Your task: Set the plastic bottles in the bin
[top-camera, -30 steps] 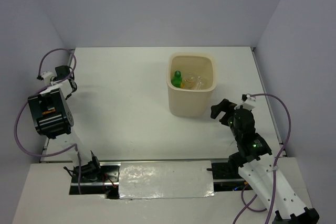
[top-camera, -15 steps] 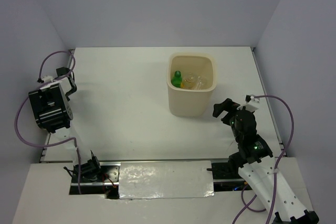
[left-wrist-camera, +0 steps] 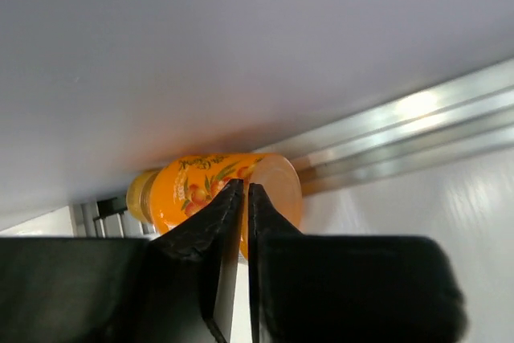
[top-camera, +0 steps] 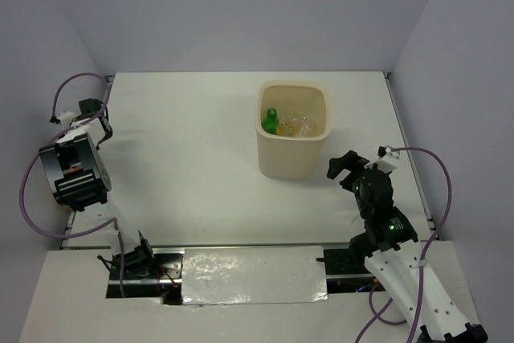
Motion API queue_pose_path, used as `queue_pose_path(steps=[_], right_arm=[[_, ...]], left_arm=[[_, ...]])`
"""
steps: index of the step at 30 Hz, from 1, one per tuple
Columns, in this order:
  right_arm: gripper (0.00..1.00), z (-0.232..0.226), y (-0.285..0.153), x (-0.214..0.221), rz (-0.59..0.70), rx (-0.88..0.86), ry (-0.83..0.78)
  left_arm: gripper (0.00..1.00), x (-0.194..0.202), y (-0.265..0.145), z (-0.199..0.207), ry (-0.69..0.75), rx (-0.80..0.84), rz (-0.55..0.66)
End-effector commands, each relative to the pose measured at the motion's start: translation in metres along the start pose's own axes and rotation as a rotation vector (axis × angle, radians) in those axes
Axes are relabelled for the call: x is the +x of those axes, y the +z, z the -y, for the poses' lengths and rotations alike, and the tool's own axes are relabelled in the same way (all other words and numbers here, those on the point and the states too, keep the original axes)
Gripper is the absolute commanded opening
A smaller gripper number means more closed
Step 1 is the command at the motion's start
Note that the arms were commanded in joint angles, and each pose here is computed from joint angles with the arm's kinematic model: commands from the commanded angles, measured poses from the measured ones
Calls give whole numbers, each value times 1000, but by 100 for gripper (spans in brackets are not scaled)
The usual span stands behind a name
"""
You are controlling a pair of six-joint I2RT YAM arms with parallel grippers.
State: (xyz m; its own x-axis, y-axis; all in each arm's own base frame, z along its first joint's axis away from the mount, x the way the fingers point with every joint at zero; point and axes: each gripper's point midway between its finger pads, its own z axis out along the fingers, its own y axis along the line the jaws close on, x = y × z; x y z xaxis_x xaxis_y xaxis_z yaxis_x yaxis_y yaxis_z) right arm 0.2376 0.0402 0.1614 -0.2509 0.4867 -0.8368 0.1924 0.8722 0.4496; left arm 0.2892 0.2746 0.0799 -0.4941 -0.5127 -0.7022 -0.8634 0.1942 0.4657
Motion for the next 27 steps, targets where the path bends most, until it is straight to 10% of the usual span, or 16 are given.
queue_pose_path(steps=[1, 11, 27], right_arm=[[100, 3, 2, -6, 37, 17, 19], [100, 3, 7, 2, 8, 19, 12], [100, 3, 7, 3, 13, 6, -11]], left_arm=[[16, -17, -19, -3, -86, 73, -8], [99, -13, -83, -2, -437, 523, -122], [99, 66, -57, -19, -1032, 512, -300]])
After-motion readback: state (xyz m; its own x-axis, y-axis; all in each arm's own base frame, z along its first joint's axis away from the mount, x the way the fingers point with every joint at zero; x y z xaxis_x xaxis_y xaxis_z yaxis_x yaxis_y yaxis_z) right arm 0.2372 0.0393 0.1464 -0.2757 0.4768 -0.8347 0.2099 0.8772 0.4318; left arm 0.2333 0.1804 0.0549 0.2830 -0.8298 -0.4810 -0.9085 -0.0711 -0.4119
